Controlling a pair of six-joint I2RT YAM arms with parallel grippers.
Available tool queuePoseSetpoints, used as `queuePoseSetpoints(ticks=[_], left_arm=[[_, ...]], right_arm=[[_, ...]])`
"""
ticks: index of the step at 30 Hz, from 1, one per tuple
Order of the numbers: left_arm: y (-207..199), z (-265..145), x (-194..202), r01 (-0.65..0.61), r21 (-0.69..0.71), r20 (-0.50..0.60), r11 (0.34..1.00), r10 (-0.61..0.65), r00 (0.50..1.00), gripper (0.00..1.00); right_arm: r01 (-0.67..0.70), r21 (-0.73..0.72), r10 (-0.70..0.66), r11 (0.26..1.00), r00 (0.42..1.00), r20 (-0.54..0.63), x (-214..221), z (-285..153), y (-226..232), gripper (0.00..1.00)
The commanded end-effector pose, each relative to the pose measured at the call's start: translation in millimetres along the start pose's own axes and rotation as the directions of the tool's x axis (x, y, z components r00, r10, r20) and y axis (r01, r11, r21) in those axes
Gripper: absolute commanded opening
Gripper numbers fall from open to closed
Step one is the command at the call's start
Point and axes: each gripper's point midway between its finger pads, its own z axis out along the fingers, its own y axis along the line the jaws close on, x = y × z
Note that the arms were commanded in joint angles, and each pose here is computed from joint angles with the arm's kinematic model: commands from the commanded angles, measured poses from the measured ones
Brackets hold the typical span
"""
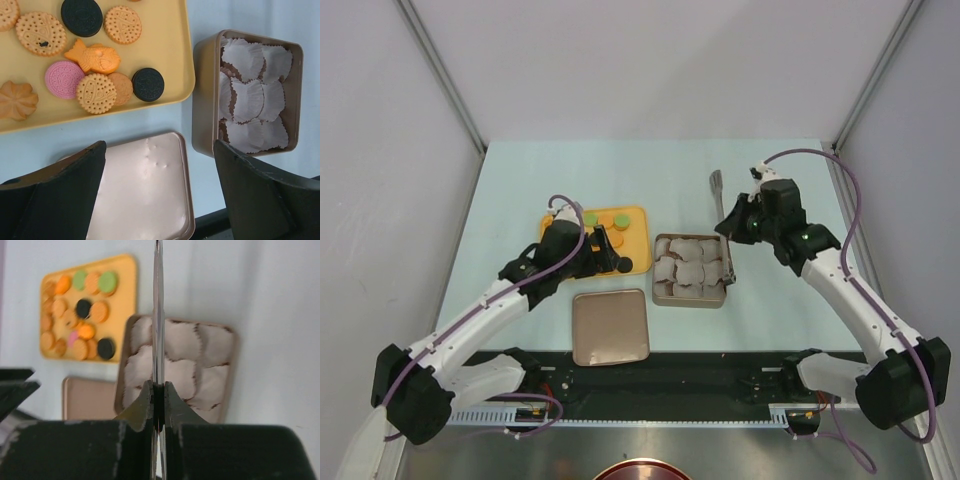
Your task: Pack the cookies
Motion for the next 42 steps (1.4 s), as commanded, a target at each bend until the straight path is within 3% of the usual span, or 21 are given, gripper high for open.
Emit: queuePoseSetpoints(ticks=[1, 8, 9, 14, 16, 21, 26, 31, 36, 42], left_arm=[[-18, -10, -26, 0.042, 0.042, 0.079, 0.998, -0.045, 0.996, 0.91], [-9, -17, -41, 0.127, -0.008, 0.157, 0.992, -0.125, 0.980, 0.73], [-7, -19, -42, 0.142, -0.016, 0.166, 0.990, -0.138, 0.977, 0.70], [5, -30, -49, 0.192, -0.058, 0.225, 0.980, -0.174, 0.959, 0.38], [7, -33, -50, 0.179, -0.063, 0.235, 0.982, -0.159, 0.959, 0.37], [13, -41, -47, 0.086, -0.084, 0.225, 0.993, -0.065, 0.972, 0.69], [27, -45, -38, 0.060, -0.128, 0.208, 0.990, -0.032, 0.978, 0.95], [37, -57, -39, 0.068, -0.156, 0.236, 0.985, -0.029, 0.971, 0.98], [43, -66, -40, 0.084, -0.154, 0.280, 0.984, -0.038, 0.959, 0.98], [47, -71, -38, 0.088, -0.157, 0.292, 0.984, -0.039, 0.956, 0.99]], right_arm=[[0.098, -0.316, -0.103, 0.944, 0.995, -0.001, 6, -29, 63, 0.00], [0.121, -0.368, -0.119, 0.922, 0.992, 0.030, 15, -39, 69, 0.00], [0.119, -0.363, -0.120, 0.924, 0.993, 0.020, 17, -39, 69, 0.05], [0.161, -0.143, -0.168, 0.976, 0.985, -0.034, 33, -16, 53, 0.00], [0.206, -0.141, -0.211, 0.968, 0.977, -0.025, 36, -16, 65, 0.00], [0.360, -0.182, -0.378, 0.915, 0.923, -0.077, 45, -6, 97, 0.06], [0.390, -0.255, -0.421, 0.885, 0.904, -0.076, 41, 4, 134, 0.18], [0.427, -0.253, -0.477, 0.868, 0.858, -0.188, 57, 33, 146, 0.30], [0.459, -0.263, -0.516, 0.848, 0.828, -0.219, 58, 49, 167, 0.40], [0.469, -0.272, -0.533, 0.840, 0.806, -0.257, 71, 69, 179, 0.42]])
